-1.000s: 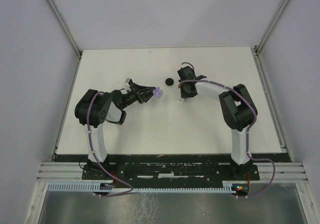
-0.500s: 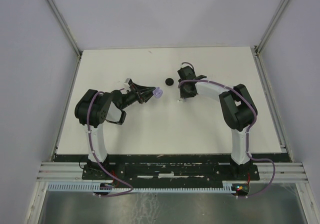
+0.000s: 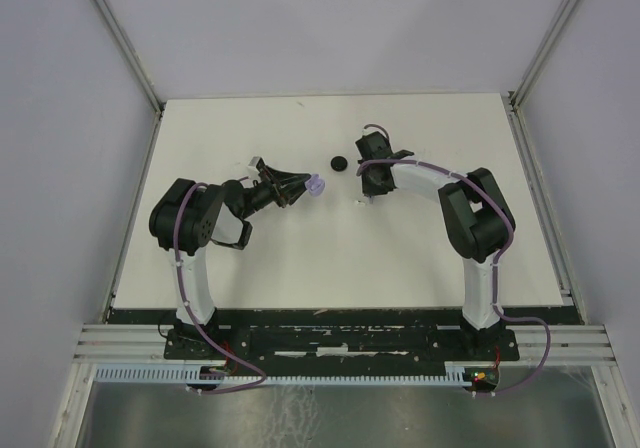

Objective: Insert the wireless bluetooth earbuds into the charging case
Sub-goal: Pick up the earbud from the center of the board, then place the earbud in the charging case.

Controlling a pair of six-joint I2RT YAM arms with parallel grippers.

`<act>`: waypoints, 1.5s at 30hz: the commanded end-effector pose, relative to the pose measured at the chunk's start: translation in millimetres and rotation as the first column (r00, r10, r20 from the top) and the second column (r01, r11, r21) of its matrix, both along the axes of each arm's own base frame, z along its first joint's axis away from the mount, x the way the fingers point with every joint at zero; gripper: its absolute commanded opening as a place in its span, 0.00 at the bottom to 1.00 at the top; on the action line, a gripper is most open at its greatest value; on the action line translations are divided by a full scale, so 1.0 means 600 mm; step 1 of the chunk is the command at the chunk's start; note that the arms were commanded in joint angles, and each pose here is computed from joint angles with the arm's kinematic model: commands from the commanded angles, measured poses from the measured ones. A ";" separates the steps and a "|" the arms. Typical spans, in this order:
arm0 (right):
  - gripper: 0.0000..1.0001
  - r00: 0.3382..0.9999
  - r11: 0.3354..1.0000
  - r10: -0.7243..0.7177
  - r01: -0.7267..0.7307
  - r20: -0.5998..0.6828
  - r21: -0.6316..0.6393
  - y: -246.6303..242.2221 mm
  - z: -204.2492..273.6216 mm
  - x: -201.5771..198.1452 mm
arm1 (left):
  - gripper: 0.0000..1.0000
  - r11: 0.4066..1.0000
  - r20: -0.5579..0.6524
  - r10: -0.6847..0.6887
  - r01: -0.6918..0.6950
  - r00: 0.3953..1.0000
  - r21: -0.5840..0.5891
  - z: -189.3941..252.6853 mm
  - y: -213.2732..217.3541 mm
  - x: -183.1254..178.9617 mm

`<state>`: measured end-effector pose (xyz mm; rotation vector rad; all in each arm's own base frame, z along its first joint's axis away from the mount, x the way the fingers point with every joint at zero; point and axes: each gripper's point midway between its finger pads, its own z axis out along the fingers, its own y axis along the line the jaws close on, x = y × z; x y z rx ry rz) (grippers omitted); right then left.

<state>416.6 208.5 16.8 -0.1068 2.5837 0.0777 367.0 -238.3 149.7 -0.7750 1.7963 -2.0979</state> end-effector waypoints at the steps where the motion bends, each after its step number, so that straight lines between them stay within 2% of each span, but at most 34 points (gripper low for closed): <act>1: 0.16 0.998 0.999 -0.006 0.004 -0.068 -0.035 -0.016 -0.025 -0.025 | 0.03 1.000 0.233 -0.007 0.013 0.972 -0.021 0.057 0.004 -0.022; 4: 0.15 1.000 1.000 0.014 -0.014 -0.005 -0.007 -0.008 -0.002 -0.013 | 0.03 1.000 0.231 -0.007 0.012 0.973 -0.020 0.056 0.004 -0.022; 8: 0.14 0.989 0.997 0.040 -0.048 0.142 0.059 0.004 0.056 0.009 | 0.03 1.000 0.229 -0.008 0.012 0.973 -0.018 0.054 0.003 -0.024; 17: 0.04 0.902 0.972 0.061 -0.152 0.427 0.180 0.029 0.186 0.031 | 0.03 0.999 0.219 -0.029 0.036 0.975 -0.027 0.052 -0.020 -0.029; 23: 0.01 0.777 0.902 0.076 -0.321 0.625 0.289 0.066 0.271 0.019 | 0.03 0.997 0.191 -0.042 0.053 0.981 -0.051 0.050 -0.040 -0.028; 32: 0.01 0.549 0.793 0.034 -0.524 0.835 0.312 0.093 0.362 -0.016 | 0.03 0.995 0.137 -0.030 0.043 0.990 -0.088 0.046 -0.052 -0.022; 41: 0.01 0.394 0.740 0.084 -0.640 0.915 0.207 0.128 0.392 -0.070 | 0.03 0.993 0.125 -0.026 0.040 0.992 -0.112 0.050 -0.062 -0.010; 45: 0.01 0.354 0.737 0.146 -0.662 0.924 0.137 0.153 0.382 -0.085 | 0.03 0.992 0.136 -0.029 0.045 0.990 -0.118 0.056 -0.065 -0.010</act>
